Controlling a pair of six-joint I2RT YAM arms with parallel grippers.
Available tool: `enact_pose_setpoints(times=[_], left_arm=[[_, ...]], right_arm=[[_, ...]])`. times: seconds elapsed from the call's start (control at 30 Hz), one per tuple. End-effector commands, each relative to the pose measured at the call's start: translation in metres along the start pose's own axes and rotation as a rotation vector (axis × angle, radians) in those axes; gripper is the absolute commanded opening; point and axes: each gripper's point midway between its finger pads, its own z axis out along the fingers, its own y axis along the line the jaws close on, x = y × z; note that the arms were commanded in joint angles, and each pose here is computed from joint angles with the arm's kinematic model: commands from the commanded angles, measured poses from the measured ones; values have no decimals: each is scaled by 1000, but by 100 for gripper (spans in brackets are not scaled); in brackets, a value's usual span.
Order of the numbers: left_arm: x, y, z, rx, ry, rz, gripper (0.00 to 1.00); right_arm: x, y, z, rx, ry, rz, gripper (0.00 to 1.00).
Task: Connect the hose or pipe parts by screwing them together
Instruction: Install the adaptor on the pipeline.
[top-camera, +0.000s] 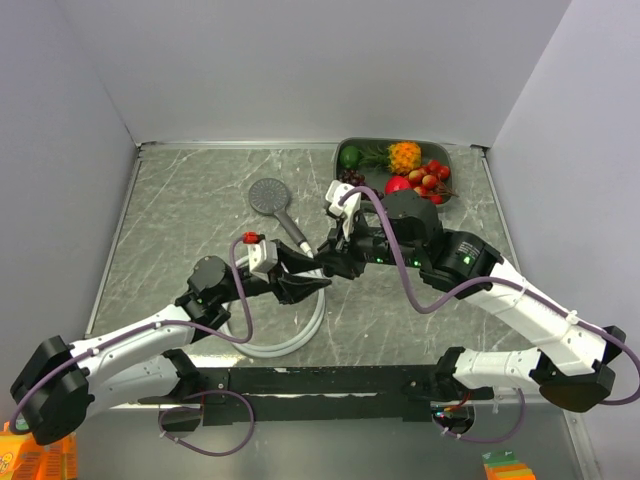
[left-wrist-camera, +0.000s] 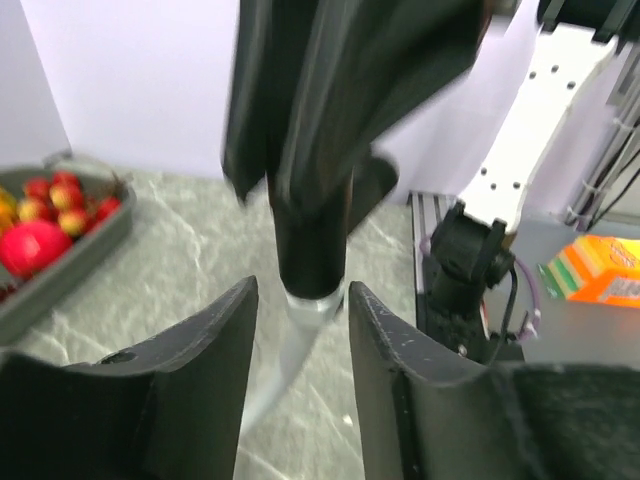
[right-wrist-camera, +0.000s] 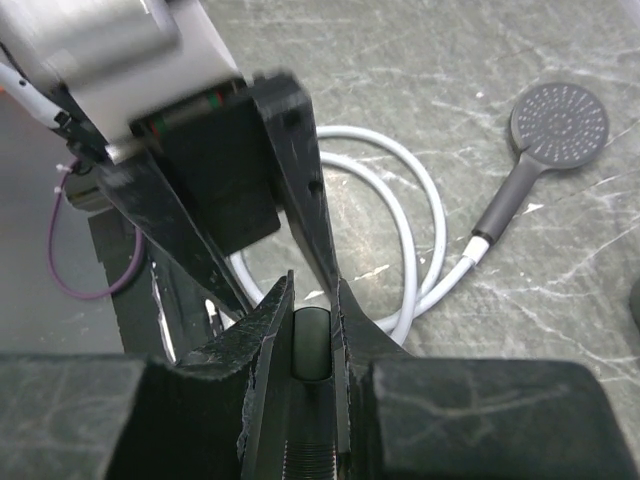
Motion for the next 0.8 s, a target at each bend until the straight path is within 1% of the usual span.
enact_pose_setpoints(times=[0.0, 0.13, 0.2, 0.27, 0.33, 0.4, 0.47, 0.53, 0.6, 0.77], left_arm=[[-48, -8, 0, 26, -152, 72, 47], [-46, -9, 0, 33, -146, 76, 44], [-43, -11, 0, 42, -137, 75, 46], [-36, -12, -2, 47, -113, 57, 55], [-31, -13, -3, 50, -97, 37, 71], [-25, -13, -5, 48, -87, 27, 75], [-21, -13, -6, 43, -80, 22, 82], [-18, -11, -6, 37, -74, 23, 86], [-14, -9, -6, 31, -63, 22, 88], [-14, -2, -4, -3, -78, 22, 87]], right_arm=[[-7, 5, -7, -17, -38, 6, 0], [-9, 6, -8, -18, -47, 8, 0], [-11, 6, -10, -17, -57, 4, 0], [-13, 6, -11, -14, -60, -1, 0], [-16, 4, -12, -9, -65, -9, 0], [-20, 5, -16, -7, -75, -13, 0], [-25, 4, -18, -3, -88, -14, 0], [-28, 6, -21, -7, -100, -14, 0], [-33, 7, -23, -10, -117, -17, 0], [-40, 12, -24, -37, -143, -19, 0]])
